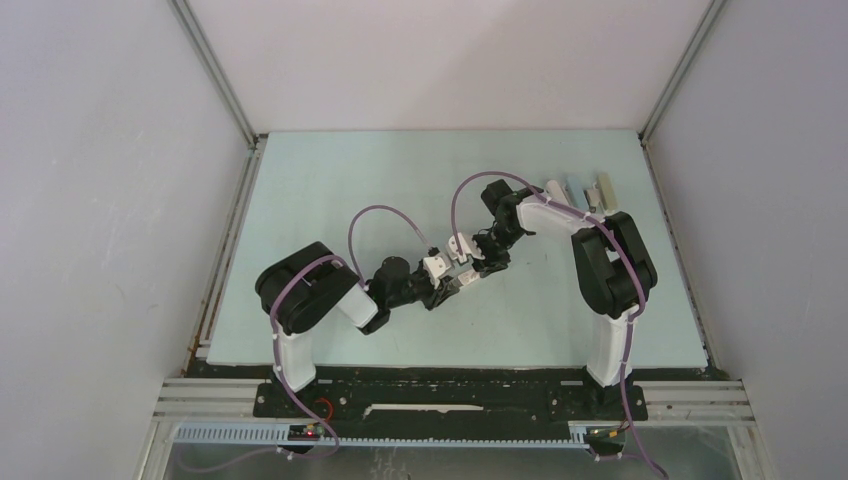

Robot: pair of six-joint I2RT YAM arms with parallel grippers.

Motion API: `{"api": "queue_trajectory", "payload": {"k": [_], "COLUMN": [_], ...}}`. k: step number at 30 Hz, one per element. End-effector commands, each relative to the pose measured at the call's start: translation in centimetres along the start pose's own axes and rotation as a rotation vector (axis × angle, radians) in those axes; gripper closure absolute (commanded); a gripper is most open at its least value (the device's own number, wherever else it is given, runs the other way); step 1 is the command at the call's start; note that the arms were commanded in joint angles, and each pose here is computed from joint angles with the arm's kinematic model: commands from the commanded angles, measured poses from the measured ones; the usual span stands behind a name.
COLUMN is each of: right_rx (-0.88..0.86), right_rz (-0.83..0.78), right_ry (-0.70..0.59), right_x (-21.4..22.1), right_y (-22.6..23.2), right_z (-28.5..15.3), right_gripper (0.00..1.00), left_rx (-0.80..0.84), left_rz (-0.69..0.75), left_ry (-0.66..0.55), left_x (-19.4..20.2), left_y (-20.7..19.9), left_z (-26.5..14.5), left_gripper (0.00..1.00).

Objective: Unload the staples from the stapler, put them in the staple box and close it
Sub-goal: Close the staple box at the center of the board.

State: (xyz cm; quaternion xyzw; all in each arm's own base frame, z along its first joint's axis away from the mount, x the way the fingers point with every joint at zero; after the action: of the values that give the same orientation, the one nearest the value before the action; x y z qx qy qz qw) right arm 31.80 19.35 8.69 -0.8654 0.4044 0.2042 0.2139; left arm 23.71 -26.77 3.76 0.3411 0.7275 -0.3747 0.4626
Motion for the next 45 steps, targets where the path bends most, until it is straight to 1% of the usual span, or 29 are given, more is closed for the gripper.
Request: {"api": "queue_trajectory", "payload": {"k": [1,7,13,22,31,45], "right_rx": [-0.011,-0.015,-0.033,-0.049,-0.046,-0.038], "right_rz": [-0.042,-0.071,-0.106,-0.127,-0.102,-0.061], "right_ry": [0.011,-0.004,-0.056,-0.060,-0.045,-0.019], "right_x": [-1.7,-1.9,-2.4,-2.4,-2.5,-2.4], "right_y": [-0.4,-0.2,0.4,0.7,0.5,0.9], "right_z": [0.7,0.6,0.1,0.0,0.2,0.4], "right_gripper": [0.58,0.58,0.57,0.58,0.58,0.58], "left_rx": [0.036,0.056,0.059,0.048,0.006,-0.054], "left_rz": [-0.001,0.008,0.019,0.022,-0.030,-0.066], "left_ry": [-0.031,-0.042,-0.058,-0.072,-0.080,-0.079], "left_x": [-1.0,-1.5,-2.1,-2.5,-2.2,-1.8], "left_y": [-0.3,-0.5,-0.6,-0.6,-0.1,0.4], "left_z": [0.9,0.9,0.9,0.9,1.1,1.0], "left_gripper": [0.66,0.67,0.67,0.67,0.69,0.71]}}
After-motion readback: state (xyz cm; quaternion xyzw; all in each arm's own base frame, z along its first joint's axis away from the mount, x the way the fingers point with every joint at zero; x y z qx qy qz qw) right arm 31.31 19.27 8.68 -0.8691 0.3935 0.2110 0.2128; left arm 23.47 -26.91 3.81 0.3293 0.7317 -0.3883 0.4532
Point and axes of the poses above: each gripper's point midway between its finger pads, its own z axis out along the fingers, its own y axis along the line the jaws close on, x = y × z, the point moved 7 cm from there along -z, back along the fingers, and after that the axes turned 13 degrees about -z, right-handed, at the moved point
